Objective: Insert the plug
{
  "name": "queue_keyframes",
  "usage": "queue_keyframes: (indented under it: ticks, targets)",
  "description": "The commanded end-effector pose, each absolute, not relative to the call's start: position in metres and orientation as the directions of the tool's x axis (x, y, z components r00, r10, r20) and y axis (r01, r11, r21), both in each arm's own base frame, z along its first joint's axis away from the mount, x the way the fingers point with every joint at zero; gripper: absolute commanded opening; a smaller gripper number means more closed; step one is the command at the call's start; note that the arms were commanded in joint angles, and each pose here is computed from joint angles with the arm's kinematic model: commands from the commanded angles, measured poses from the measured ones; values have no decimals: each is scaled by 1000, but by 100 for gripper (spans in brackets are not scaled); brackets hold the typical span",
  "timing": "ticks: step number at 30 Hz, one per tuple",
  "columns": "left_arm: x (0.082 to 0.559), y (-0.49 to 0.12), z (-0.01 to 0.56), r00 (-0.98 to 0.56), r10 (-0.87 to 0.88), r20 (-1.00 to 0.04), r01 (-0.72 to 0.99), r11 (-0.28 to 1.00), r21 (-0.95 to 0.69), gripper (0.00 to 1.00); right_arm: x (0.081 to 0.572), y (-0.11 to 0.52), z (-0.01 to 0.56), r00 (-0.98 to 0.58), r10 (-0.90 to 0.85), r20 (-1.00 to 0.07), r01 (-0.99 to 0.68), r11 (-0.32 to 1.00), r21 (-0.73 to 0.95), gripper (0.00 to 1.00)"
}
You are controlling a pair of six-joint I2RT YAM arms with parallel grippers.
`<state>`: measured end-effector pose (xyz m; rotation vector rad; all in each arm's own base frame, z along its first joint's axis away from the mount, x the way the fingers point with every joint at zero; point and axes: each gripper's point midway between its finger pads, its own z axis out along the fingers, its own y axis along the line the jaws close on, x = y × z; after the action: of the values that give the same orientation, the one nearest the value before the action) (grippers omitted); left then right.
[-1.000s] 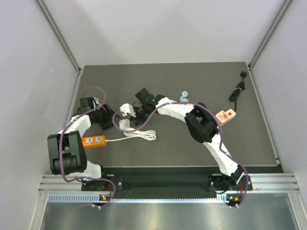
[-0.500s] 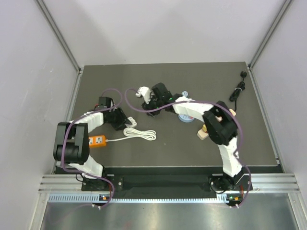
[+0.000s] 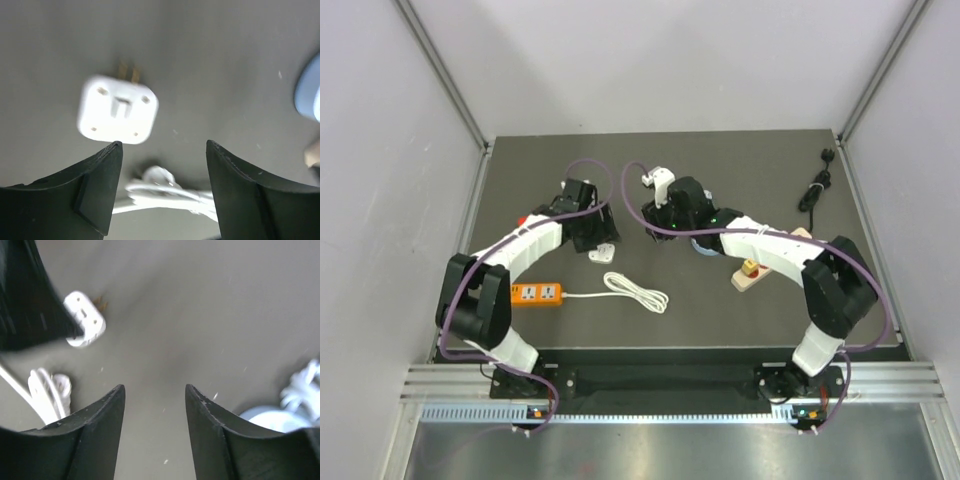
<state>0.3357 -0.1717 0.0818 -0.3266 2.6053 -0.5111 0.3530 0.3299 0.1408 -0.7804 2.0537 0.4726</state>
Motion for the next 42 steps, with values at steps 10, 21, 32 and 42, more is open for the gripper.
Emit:
queue_keyframes:
  ticks: [10, 21, 32, 42]
  targets:
    - [347, -144, 61, -910, -67, -409, 0, 987, -162, 81, 331, 303, 202, -395, -123, -910, -575, 806, 141, 72]
    - [344, -146, 34, -933, 33, -359, 63, 996, -71, 81, 325, 296, 224, -351, -73, -934, -574, 805, 152, 74]
    - [356, -147, 26, -936, 40, -350, 58, 997, -43, 74, 319, 296, 209, -409, -50, -911, -555, 806, 205, 74]
    - [350, -191, 65, -951, -110, -287, -9, 944, -330, 1, 313, 307, 209, -463, 77, -883, -526, 777, 344, 73]
